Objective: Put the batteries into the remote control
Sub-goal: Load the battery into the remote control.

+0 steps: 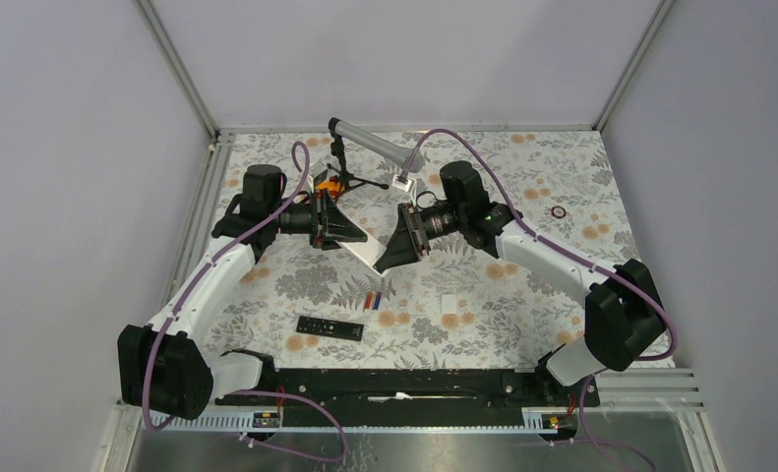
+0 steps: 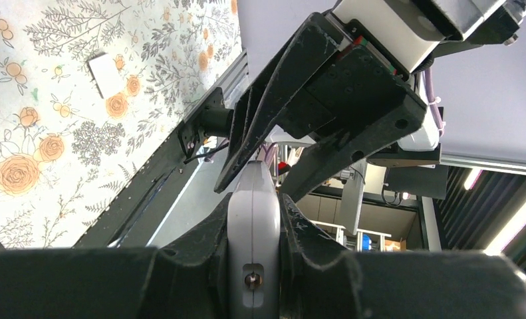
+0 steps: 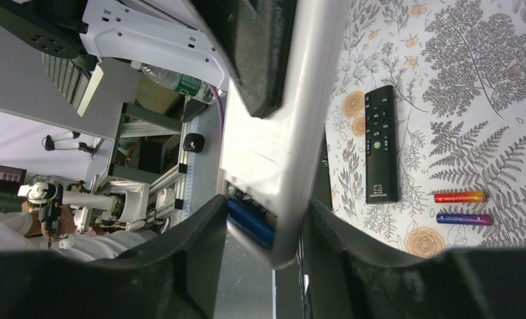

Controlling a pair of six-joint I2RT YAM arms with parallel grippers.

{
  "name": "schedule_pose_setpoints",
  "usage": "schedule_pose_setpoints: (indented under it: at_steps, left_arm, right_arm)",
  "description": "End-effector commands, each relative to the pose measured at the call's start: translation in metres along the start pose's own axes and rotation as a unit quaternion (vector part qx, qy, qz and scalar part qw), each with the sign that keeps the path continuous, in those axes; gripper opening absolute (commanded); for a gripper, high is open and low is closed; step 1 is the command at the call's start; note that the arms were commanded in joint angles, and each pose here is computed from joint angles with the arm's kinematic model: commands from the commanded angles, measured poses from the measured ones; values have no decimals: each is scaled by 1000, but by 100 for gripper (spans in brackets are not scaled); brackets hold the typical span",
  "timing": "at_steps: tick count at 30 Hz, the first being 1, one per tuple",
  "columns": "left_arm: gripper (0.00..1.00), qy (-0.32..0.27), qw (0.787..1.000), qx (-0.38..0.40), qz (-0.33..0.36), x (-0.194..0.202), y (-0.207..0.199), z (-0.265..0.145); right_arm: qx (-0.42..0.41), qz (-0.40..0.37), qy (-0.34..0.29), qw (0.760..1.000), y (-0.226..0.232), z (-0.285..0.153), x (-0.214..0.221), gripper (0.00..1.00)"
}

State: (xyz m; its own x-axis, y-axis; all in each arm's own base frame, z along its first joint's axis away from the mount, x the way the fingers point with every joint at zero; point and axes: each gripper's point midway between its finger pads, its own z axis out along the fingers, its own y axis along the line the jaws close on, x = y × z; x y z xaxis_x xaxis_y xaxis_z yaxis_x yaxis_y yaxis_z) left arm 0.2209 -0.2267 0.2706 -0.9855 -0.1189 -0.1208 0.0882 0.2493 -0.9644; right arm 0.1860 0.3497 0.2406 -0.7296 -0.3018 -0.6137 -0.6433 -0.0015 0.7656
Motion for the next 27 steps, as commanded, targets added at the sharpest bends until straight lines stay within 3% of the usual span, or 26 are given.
schedule_pose_setpoints:
  at_steps: [1, 4, 10, 13, 16, 23, 27]
  left_arm:
    - [0, 3, 998, 35, 42, 2, -36, -9]
    - [0, 5, 998, 37, 42, 3, -36, -9]
    - [0, 8, 998, 38, 47, 5, -36, -10]
    - [0, 6, 997, 36, 65, 5, -32, -10]
    - [0, -2, 996, 33, 80, 2, -25, -11]
    - [0, -73, 982, 9, 173, -19, -20, -26]
    - [0, -110, 968, 9, 223, -27, -29, -32]
  right_arm:
    - [-4, -24, 3, 1000, 1, 2, 1, 45]
    - [-4, -28, 3, 1000, 2, 2, 1, 40]
    - [-3, -29, -1, 1000, 4, 2, -4, 39]
    - [-1, -36, -12, 999, 8, 0, -10, 69]
    - [21, -34, -56, 998, 10, -10, -28, 85]
    - [156, -7, -197, 968, -15, -63, -64, 94]
    - [290, -19, -218, 932, -52, -94, -55, 93]
